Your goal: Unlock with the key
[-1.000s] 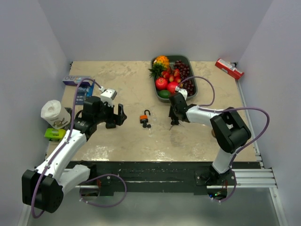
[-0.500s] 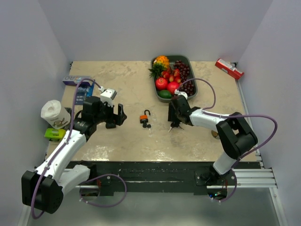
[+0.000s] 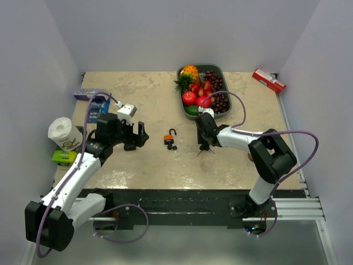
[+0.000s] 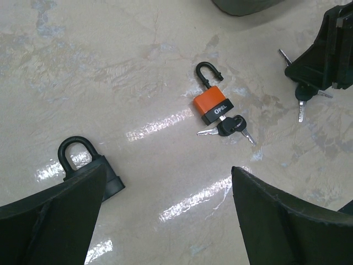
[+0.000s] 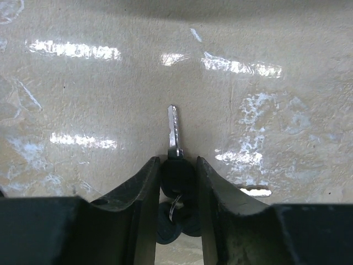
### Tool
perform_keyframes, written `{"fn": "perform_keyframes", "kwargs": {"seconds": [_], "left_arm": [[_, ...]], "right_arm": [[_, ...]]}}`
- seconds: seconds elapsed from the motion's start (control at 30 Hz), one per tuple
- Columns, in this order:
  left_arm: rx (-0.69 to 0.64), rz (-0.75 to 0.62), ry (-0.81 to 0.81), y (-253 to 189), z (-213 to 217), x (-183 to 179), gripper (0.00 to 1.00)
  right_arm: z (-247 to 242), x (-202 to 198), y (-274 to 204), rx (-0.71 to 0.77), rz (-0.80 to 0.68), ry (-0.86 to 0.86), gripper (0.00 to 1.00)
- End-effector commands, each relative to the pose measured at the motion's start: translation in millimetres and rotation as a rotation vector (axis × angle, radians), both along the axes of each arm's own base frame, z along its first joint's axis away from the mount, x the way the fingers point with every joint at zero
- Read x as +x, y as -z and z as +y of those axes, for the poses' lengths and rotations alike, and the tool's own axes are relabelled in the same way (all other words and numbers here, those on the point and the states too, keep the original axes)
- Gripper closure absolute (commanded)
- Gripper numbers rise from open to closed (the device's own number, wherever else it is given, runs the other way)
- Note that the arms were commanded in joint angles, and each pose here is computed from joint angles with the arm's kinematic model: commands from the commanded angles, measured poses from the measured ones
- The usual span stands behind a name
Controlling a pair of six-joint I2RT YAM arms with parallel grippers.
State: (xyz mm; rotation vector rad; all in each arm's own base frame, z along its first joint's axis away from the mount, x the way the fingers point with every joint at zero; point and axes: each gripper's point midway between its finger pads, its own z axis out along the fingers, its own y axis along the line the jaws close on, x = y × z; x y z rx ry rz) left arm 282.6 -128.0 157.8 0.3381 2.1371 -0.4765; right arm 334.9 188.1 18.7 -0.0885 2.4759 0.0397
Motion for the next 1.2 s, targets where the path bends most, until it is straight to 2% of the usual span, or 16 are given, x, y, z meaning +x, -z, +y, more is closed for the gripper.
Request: {"fn": "perform_keyframes", "kwargs": {"seconds": [0.0,0.1,0.23,0.4,0.53,0.8,0.93,1.17], "left_arm": [[-0.052,-0.033,0.016,-11.2,-6.4,1.1,0.01],[-0.079,-0.036,0.026,-15.5,-10.9,1.4,0.01],[-0.165,-0.039,0.025,-27.1,-20.3,0.7,0.01],[-0.362,-0.06,0.043,-42.1,-38.8,-9.3,0.01],[-0.467,-0.066,0.064,-45.3,-48.9,-12.9,0.01],[-0.491,-0.01,0.117,-33.3,-59.0,-16.2,0.03],[-0.519,-0.013,0.152,-36.4,-64.7,-17.4,0.02],[-0.678,-0.01,0.231,-52.0,-81.9,-23.5,0.04]], "right_arm": [[-1.8,-16.0,8.7,0.001,0.056,-0.01,0.77],[9.5,-15.3,4.9,0.063,0.045,-0.033,0.91],[26.3,-12.0,-8.1,0.159,0.017,-0.062,1.0],[43.4,-10.1,-27.7,0.256,-0.023,-0.103,1.0],[46.7,-8.8,-42.7,0.29,-0.06,-0.12,1.0],[39.7,-19.4,-39.5,0.281,-0.052,-0.125,1.0],[52.8,-22.0,-62.0,0.41,-0.135,-0.166,1.0],[69.1,-33.2,-111.1,0.602,-0.268,-0.249,1.0]]}}
